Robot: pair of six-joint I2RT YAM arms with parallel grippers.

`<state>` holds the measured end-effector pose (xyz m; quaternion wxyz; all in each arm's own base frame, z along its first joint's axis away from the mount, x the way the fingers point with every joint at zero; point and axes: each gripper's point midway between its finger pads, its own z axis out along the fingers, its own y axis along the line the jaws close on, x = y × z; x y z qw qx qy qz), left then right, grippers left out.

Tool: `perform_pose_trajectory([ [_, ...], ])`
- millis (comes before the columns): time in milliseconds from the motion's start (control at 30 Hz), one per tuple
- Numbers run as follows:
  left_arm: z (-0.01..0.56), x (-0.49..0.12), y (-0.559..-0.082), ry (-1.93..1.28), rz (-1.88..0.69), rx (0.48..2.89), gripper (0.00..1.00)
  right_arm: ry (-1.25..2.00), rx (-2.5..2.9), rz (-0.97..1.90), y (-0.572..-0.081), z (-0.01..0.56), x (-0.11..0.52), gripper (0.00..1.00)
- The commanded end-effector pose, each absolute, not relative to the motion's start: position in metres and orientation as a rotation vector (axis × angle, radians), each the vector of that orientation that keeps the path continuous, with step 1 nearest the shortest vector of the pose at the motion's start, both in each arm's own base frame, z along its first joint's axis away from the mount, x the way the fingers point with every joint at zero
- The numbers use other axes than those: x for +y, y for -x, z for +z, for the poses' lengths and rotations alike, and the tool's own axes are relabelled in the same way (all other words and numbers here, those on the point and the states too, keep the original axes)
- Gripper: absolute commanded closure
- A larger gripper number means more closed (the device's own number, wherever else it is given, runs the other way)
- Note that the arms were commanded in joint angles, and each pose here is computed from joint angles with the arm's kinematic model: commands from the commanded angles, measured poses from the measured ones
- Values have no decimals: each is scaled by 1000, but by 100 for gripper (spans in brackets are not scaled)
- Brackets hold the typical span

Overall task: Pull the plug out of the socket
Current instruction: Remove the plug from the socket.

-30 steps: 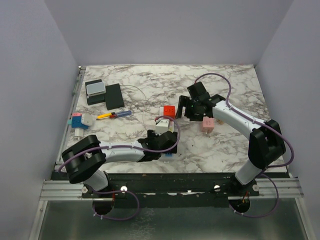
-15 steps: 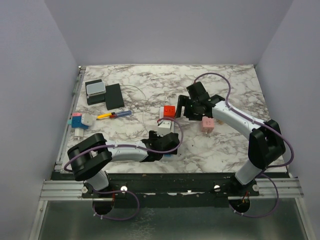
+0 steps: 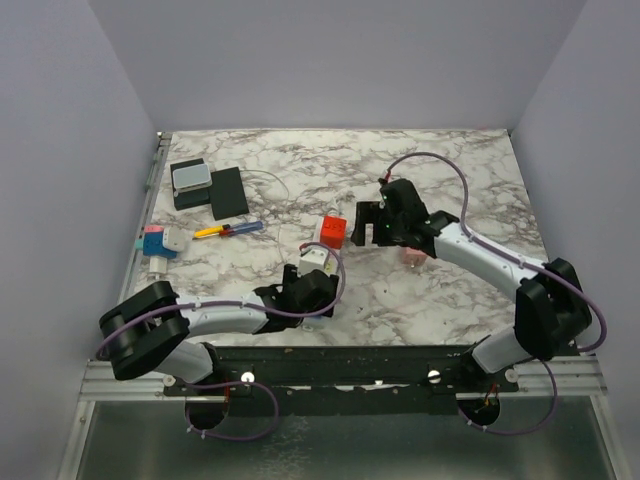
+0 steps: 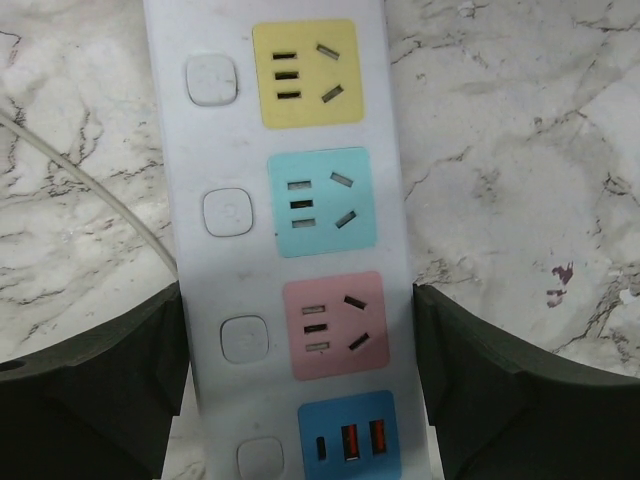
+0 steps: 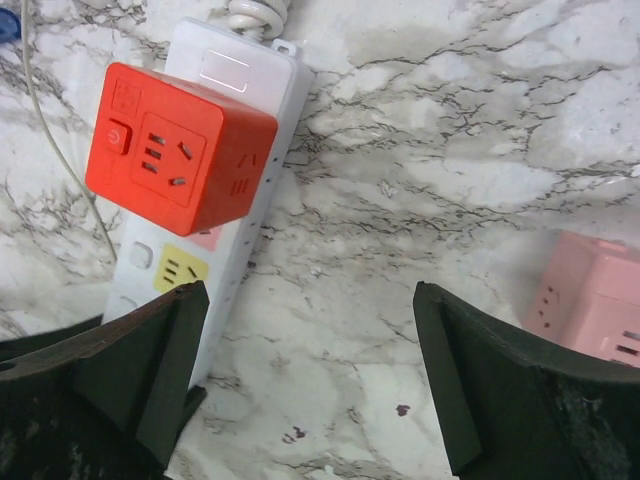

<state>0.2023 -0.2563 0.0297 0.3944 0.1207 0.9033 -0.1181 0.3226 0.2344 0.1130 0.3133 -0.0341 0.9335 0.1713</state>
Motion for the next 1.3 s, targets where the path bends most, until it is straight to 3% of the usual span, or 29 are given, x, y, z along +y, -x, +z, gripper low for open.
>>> perform_pose_trajectory([
  [0,35,-262,-191,-477,-411,2259,53,286,2216,499,-329,145,236,5],
  [433,45,-269,-176,-723,-504,2181,60,607,2099,642,-299,148,255,6],
  [1267,39,-260,-177,-705,-480,2188,71,753,2153,315,-325,93,266,9],
])
